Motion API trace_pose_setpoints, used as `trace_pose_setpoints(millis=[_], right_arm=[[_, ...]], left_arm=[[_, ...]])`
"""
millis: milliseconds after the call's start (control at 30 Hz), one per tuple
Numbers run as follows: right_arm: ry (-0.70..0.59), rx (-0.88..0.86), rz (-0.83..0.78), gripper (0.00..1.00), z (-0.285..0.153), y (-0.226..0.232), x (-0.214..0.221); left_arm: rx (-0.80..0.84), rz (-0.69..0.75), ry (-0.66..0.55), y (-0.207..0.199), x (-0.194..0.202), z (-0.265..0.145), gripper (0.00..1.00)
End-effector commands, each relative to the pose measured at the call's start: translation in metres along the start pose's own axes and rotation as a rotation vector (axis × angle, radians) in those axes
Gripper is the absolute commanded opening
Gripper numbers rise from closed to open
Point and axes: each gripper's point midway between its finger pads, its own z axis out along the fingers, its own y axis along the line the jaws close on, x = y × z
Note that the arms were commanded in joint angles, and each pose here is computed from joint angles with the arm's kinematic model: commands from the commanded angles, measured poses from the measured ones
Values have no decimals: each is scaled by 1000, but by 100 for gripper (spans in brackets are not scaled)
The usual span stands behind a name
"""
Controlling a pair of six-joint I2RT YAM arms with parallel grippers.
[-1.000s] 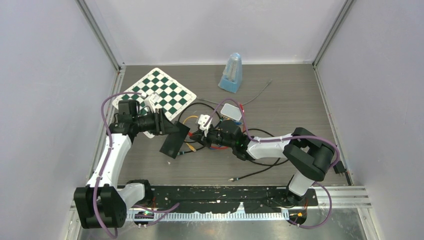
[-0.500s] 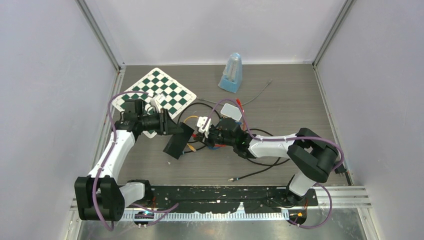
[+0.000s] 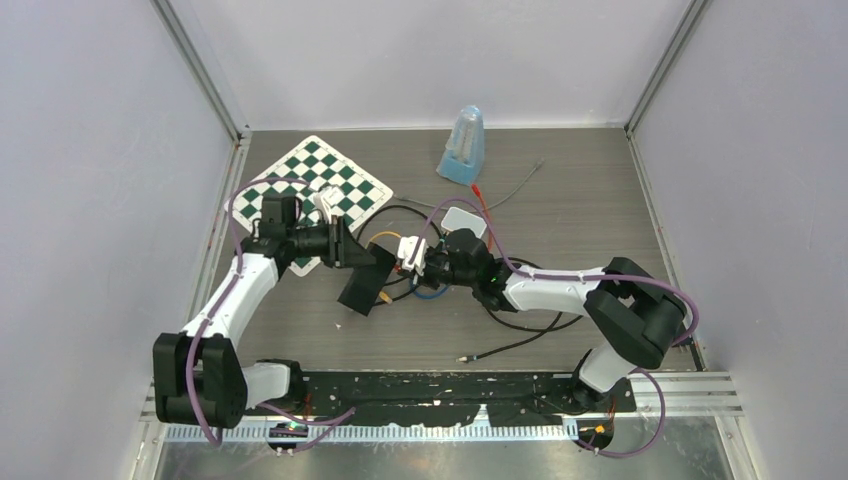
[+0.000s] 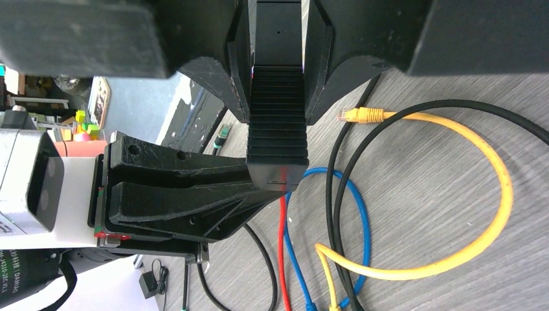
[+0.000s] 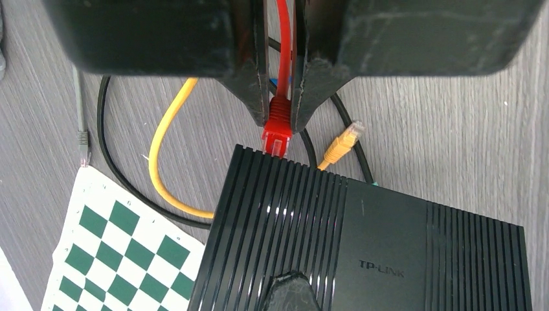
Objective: Insert the plug into the switch port
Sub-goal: Pick up the switch port at the center of the board.
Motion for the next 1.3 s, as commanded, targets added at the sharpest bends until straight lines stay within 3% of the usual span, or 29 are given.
trace_pose_setpoints(millis=[0, 267, 467, 600, 633, 767, 867, 1267], right_arm=[[-472, 69, -304, 5, -17, -33, -171], [-617, 176, -336, 5, -45, -46, -211], [-647, 124, -330, 5, -39, -39, -225], [-630, 118, -327, 5, -37, -36, -216], [-611, 124, -317, 5, -38, -36, -208], [-531, 155, -277, 5, -41, -39, -174], [-479, 183, -208, 5, -48, -49, -144], [-372, 205, -59, 5, -63, -73, -96]], left_arm=[[200, -88, 132, -41, 29, 12, 0], [122, -94, 236, -30, 48, 20, 0], [204, -103, 186, -42, 42, 35, 0], [155, -101, 195, -36, 41, 33, 0], [149, -93, 185, -37, 36, 31, 3], [121, -49, 132, -42, 13, 21, 38], [126, -1, 107, -51, 4, 15, 51], [163, 68, 58, -63, 1, 6, 56]])
